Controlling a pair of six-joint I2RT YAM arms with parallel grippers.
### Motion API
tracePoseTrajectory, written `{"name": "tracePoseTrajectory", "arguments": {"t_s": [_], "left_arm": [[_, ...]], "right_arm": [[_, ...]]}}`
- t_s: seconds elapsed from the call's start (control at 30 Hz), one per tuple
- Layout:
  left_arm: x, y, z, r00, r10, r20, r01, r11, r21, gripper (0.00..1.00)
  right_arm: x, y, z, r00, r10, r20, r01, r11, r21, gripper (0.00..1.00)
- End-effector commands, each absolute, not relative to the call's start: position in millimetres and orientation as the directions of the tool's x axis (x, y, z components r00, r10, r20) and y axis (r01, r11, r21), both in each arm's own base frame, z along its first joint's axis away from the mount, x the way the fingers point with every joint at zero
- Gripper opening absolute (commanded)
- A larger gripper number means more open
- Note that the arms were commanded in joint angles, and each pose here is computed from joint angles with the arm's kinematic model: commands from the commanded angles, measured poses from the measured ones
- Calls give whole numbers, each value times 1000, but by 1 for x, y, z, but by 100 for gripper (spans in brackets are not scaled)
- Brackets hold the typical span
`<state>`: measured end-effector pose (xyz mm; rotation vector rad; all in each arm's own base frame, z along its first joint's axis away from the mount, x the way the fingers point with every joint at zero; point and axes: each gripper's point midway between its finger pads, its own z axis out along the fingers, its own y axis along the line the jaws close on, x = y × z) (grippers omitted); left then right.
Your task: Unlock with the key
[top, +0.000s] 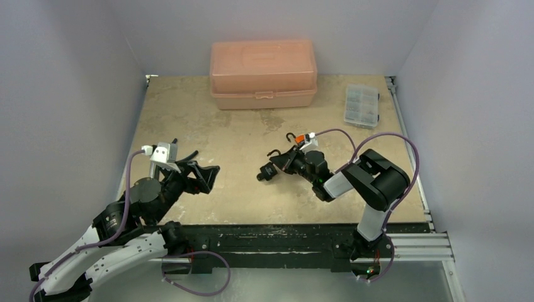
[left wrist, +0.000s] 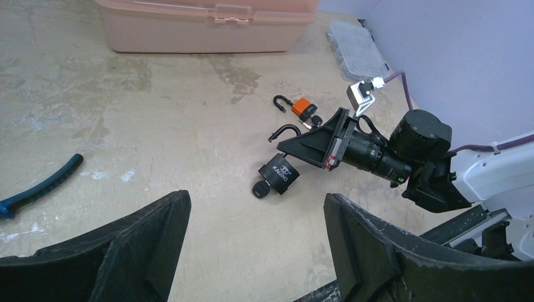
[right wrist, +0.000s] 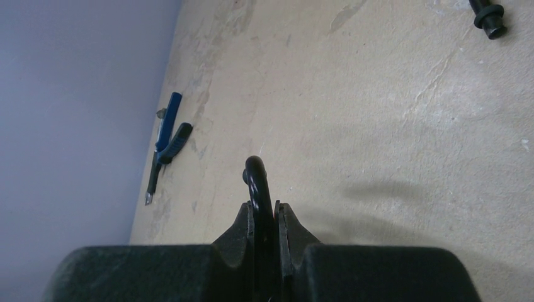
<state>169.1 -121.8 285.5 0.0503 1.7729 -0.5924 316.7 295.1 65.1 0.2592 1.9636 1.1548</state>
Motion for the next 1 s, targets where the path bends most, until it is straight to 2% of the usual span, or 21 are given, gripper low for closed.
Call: {"name": "tracePoseTrajectory", "arguments": {"t_s": [0.0,0.07,0.1,0.17,0.23,0.33,0.5,0.57,0.63,0.8,0.97], "left_arm": [[170,-117,288,-270,-266,-925,335,875,-350,82],[170,-117,289,-269,-268,-925,336,874,-351,82],[170,-117,289,-270,-267,-925,335,875,-350,82],[170,-117,289,-269,-269,-925,336,874,-352,82],[169,-116,290,-266,-273,-925,336,873,-354,82],[169,-115,291,-264,-278,-924,334,872,-358,82],[168,-113,292,-258,-287,-923,333,870,-364,82],[168,-113,292,-258,-288,-922,334,869,-365,82],[168,-112,292,-258,-289,-922,332,870,-366,82],[168,-112,291,-258,-287,-922,329,872,-363,81],[168,-112,291,-258,-287,-923,328,872,-363,81]], "right_arm": [[333,304,98,-580,563,-588,-323,504,801,0],[333,304,99,-582,564,-586,-330,495,804,0],[332,304,98,-585,565,-581,-328,490,807,5],[334,302,95,-594,568,-569,-320,482,816,35],[334,299,92,-604,574,-552,-306,473,826,53],[335,293,89,-608,583,-539,-290,469,834,65],[336,283,86,-611,573,-546,-265,502,823,75],[337,279,82,-615,560,-555,-242,536,809,84],[338,271,69,-630,541,-557,-178,598,782,98],[341,262,59,-671,441,-596,-135,718,683,99],[337,255,69,-679,357,-641,-172,772,612,99]]}}
